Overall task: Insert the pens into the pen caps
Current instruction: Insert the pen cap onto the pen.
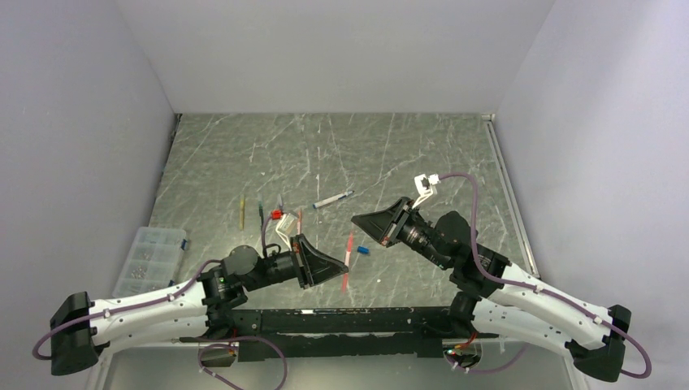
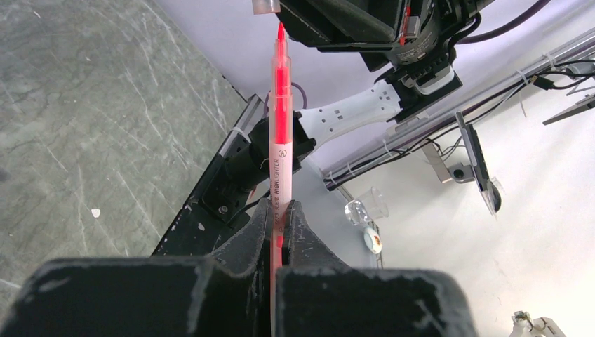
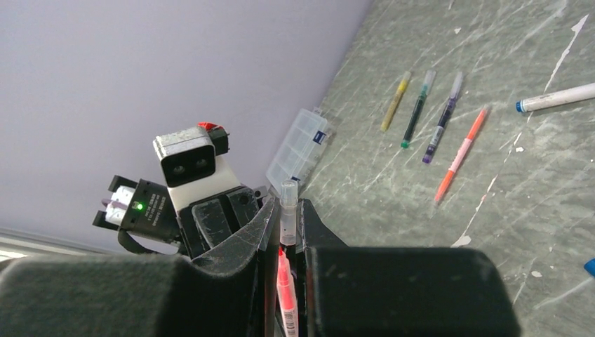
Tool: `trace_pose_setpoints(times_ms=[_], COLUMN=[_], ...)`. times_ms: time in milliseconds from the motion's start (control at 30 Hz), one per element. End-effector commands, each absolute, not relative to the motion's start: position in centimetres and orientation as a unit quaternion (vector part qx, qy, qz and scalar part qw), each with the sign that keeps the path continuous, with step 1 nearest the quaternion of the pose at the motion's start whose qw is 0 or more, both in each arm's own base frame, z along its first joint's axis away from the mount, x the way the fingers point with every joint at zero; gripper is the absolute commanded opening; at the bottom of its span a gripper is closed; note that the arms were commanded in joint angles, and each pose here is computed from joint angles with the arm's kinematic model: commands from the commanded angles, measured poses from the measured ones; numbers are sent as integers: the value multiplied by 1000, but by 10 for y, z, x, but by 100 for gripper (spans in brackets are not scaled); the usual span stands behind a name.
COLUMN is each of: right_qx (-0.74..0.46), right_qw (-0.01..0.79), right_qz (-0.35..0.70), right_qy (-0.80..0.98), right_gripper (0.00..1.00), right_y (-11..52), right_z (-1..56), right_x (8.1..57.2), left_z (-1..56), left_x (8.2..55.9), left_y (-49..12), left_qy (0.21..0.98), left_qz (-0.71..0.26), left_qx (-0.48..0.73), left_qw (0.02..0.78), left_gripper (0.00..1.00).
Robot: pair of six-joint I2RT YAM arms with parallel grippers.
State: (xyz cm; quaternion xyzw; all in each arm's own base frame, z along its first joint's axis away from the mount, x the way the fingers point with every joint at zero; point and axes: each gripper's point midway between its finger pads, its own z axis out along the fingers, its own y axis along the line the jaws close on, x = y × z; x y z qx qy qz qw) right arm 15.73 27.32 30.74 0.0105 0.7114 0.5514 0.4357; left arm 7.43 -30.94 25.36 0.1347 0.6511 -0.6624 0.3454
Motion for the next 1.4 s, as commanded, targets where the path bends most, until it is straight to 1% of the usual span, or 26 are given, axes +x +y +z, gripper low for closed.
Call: trace_pose_setpoints(times_ms=[0,1100,1367], right_qx=[7,-24,-28], right_qw=[454,433,431], right_qz=[580,587,574], right_qy=[676,684,696], right_gripper=[0,0,0], right_y=[271,279,280], right_z=[336,321,307], right_x=[153,139,132], left_z=[272,277,278], left_x=[72,74,75], left_y=[-311,-310,-308], left_qy=[631,628,627], left_qz=[-676,-674,-673], left_qx=[142,142,140], left_qw=[354,361,367], left_gripper=[0,0,0])
